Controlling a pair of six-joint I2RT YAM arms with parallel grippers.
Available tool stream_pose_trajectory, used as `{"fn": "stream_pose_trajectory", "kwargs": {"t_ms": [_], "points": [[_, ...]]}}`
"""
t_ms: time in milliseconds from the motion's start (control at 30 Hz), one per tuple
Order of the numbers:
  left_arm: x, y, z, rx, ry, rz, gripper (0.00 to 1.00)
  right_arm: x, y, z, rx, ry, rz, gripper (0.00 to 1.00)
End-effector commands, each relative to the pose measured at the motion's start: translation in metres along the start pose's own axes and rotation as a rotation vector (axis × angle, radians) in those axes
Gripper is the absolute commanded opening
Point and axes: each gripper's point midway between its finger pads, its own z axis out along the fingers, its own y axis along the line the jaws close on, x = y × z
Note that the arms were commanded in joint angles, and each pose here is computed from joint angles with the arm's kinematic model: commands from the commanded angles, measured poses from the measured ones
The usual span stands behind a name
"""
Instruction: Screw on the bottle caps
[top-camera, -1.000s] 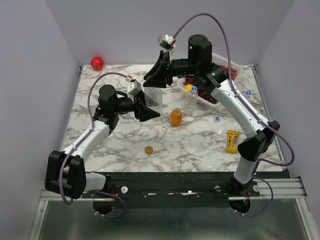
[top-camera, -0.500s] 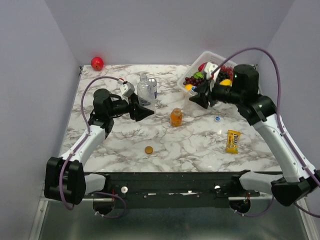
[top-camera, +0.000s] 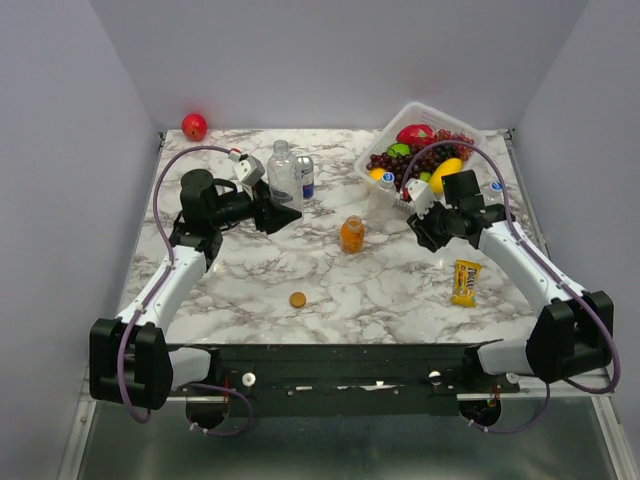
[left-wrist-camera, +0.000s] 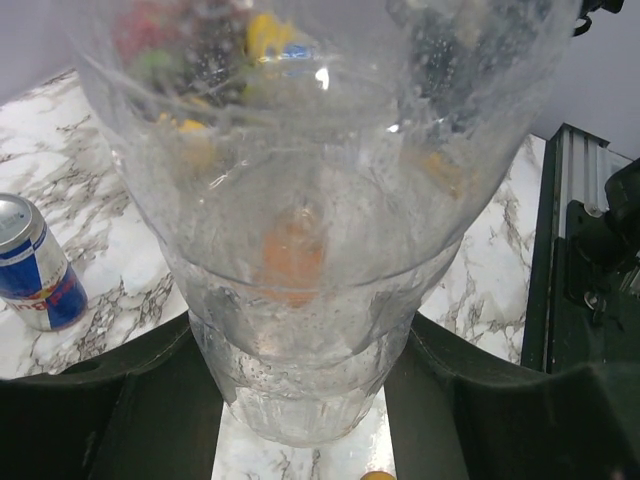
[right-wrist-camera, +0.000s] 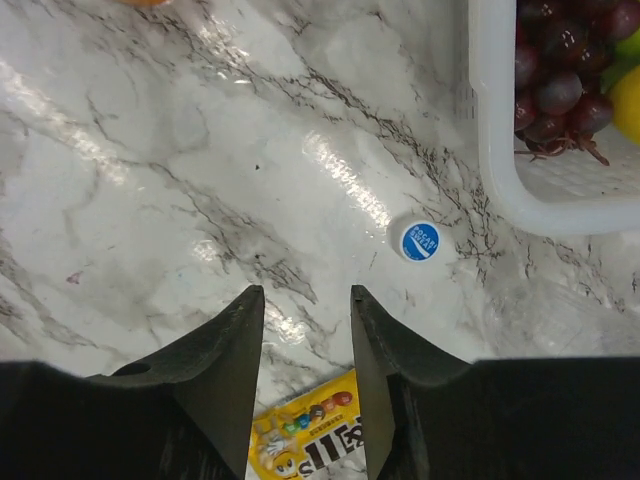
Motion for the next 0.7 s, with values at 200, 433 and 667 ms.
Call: {"fn": "stream_pose_trajectory", "kwargs": {"t_ms": [200,433,667], "points": [[-0.006,-0.003,-0.008,-0.051,0.021,0.027,0.0,0.031,-0.05,0.04,0.086,0.195,-0.028,0.47],[-0.005,0.0,-0.007,-0.061,0.025,0.024,0.0,0.039,-0.067,0.055,0.065,0.291,-0.001,0.47],[-0.004,0.003,-0.006,-0.061,0.039,0.017,0.0,0.052,-0.062,0.065,0.024,0.331,0.031,0.47]]}}
